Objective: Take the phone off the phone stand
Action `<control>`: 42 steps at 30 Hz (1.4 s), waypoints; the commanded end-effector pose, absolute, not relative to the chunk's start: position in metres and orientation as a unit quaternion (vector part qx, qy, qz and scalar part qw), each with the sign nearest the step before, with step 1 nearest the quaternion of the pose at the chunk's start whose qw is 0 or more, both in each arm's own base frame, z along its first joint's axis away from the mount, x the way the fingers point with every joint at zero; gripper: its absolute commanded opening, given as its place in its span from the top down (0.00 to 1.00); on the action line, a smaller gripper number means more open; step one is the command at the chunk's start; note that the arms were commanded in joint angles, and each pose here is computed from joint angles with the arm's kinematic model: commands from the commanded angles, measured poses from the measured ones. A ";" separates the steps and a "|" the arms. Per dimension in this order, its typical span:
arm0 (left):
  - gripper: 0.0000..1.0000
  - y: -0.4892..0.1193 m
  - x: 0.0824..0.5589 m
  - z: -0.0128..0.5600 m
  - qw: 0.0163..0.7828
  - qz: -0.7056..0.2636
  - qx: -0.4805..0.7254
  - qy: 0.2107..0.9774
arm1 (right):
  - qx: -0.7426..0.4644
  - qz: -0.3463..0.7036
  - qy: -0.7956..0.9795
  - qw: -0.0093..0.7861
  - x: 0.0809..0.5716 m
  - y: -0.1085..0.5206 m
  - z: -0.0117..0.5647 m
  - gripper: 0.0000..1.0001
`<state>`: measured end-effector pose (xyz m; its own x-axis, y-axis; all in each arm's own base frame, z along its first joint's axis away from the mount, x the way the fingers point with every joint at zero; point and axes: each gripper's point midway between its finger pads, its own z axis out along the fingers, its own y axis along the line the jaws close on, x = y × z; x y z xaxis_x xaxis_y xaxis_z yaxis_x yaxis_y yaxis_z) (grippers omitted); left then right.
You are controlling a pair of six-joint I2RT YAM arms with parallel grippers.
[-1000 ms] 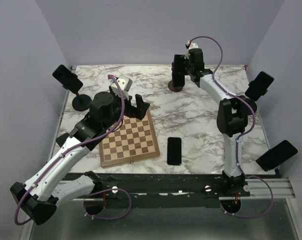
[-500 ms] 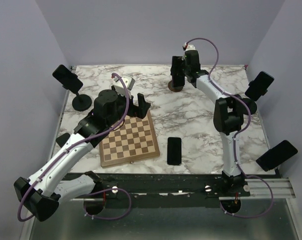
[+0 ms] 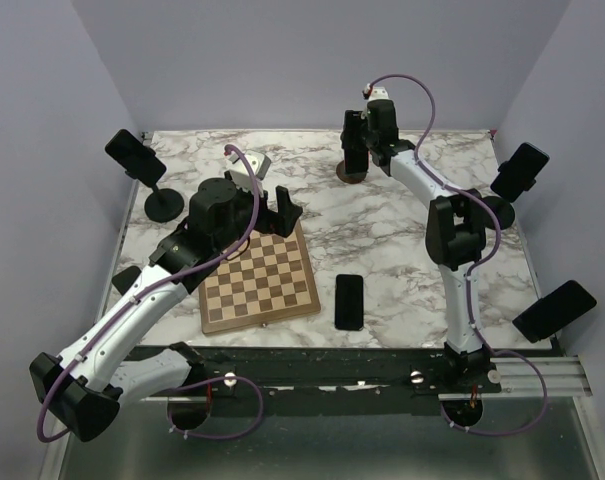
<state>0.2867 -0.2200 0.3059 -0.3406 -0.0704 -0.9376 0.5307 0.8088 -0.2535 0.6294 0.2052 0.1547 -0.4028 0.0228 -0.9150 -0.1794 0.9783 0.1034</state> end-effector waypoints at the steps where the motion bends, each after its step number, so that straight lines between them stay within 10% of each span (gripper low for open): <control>1: 0.01 -0.222 0.287 0.313 0.556 -0.283 0.150 0.767 | -0.044 0.095 0.818 0.565 0.639 0.211 0.164 0.42; 20: 0.02 -0.219 0.283 0.318 0.556 -0.291 0.138 0.767 | -0.007 0.048 0.819 0.571 0.549 0.165 0.277 0.97; 42: 0.02 -0.214 0.269 0.337 0.566 -0.306 0.137 0.753 | 0.100 0.090 0.981 0.143 0.261 0.127 0.088 0.99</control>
